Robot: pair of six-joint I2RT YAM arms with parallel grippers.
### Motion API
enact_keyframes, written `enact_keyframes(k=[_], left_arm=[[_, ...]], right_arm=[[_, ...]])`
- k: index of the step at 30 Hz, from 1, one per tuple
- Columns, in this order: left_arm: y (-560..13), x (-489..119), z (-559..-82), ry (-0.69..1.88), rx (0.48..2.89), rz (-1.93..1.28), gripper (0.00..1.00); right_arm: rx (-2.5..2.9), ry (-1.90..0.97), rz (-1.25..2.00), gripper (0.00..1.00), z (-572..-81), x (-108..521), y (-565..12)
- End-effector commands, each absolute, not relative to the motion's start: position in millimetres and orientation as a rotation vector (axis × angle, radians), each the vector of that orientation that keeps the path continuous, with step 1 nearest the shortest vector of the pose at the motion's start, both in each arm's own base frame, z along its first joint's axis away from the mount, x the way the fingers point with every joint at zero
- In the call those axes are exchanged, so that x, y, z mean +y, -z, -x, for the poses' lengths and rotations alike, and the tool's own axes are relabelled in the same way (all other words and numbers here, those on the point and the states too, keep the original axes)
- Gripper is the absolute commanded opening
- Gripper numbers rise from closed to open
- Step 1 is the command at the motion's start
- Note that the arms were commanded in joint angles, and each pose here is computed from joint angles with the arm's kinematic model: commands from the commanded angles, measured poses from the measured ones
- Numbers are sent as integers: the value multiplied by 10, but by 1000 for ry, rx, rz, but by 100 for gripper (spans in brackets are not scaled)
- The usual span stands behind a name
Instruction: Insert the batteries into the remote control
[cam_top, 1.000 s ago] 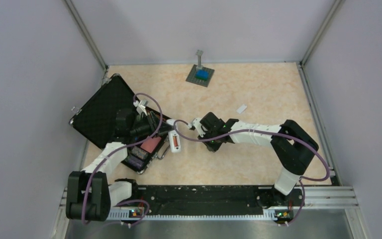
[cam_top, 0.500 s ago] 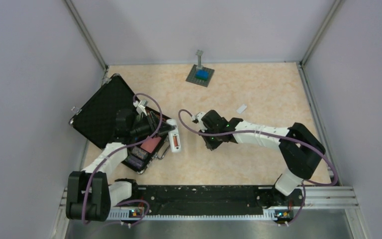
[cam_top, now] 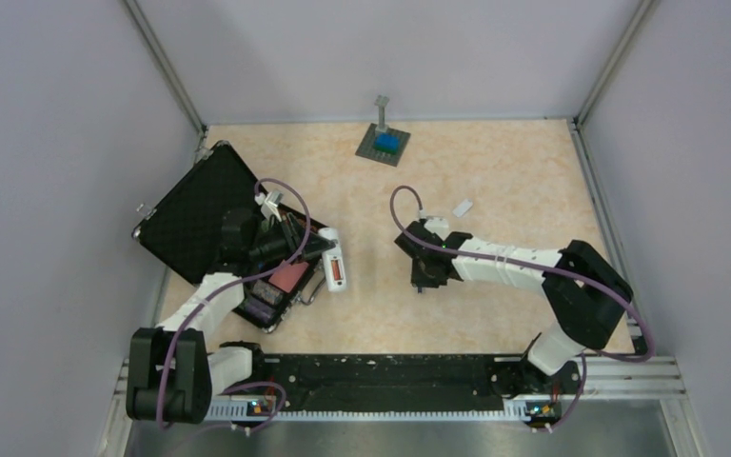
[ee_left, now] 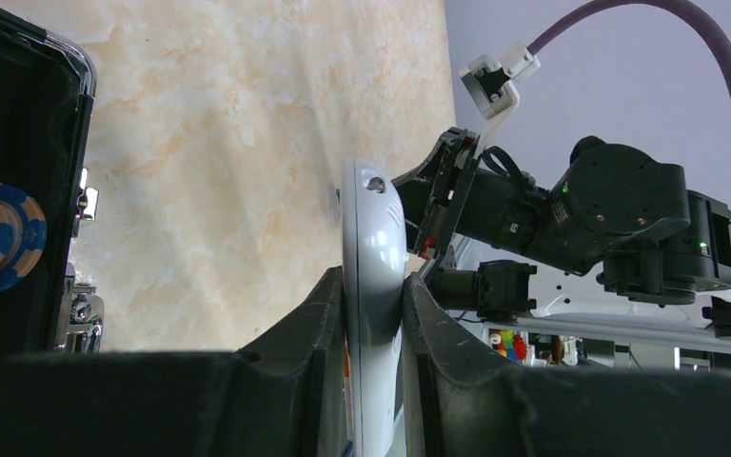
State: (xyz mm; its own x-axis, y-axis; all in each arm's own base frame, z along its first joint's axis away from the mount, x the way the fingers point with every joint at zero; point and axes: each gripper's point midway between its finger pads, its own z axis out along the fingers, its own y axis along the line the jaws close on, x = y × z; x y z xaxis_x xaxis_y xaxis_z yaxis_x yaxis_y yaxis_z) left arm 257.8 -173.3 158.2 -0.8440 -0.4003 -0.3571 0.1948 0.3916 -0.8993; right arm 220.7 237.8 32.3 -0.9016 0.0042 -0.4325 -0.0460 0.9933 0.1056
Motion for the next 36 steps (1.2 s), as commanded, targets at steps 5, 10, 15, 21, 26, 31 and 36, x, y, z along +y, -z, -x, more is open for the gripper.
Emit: enact_keyframes(k=[5,10,15,21,26,31,36], left_arm=[[-1719,-1744,-2586,1487,2056,104,0],[-1711,-1743,-2578,1487,2059,107,0],[-1710,-1743,-2584,1485,2060,106,0],[-1696,-1743,-2599,1485,2063,109,0],[-1736,-1747,-2586,1491,2055,103,0],[-1789,-1742,-2586,1483,2043,98,0],[-1803,-1737,-2599,1475,2043,99,0]], right_arm=[[2547,-16,-733,2,-2186,1981,-229],[2605,33,-860,9,-2051,2002,-94],[2559,-20,-833,37,-2123,2003,-275],[2473,-49,-550,66,-2329,1932,-722],[2402,-17,-37,66,-2508,1928,-1127],[2170,-126,599,66,-2601,2173,-1606],[1823,-139,1205,71,-2447,2287,-1609]])
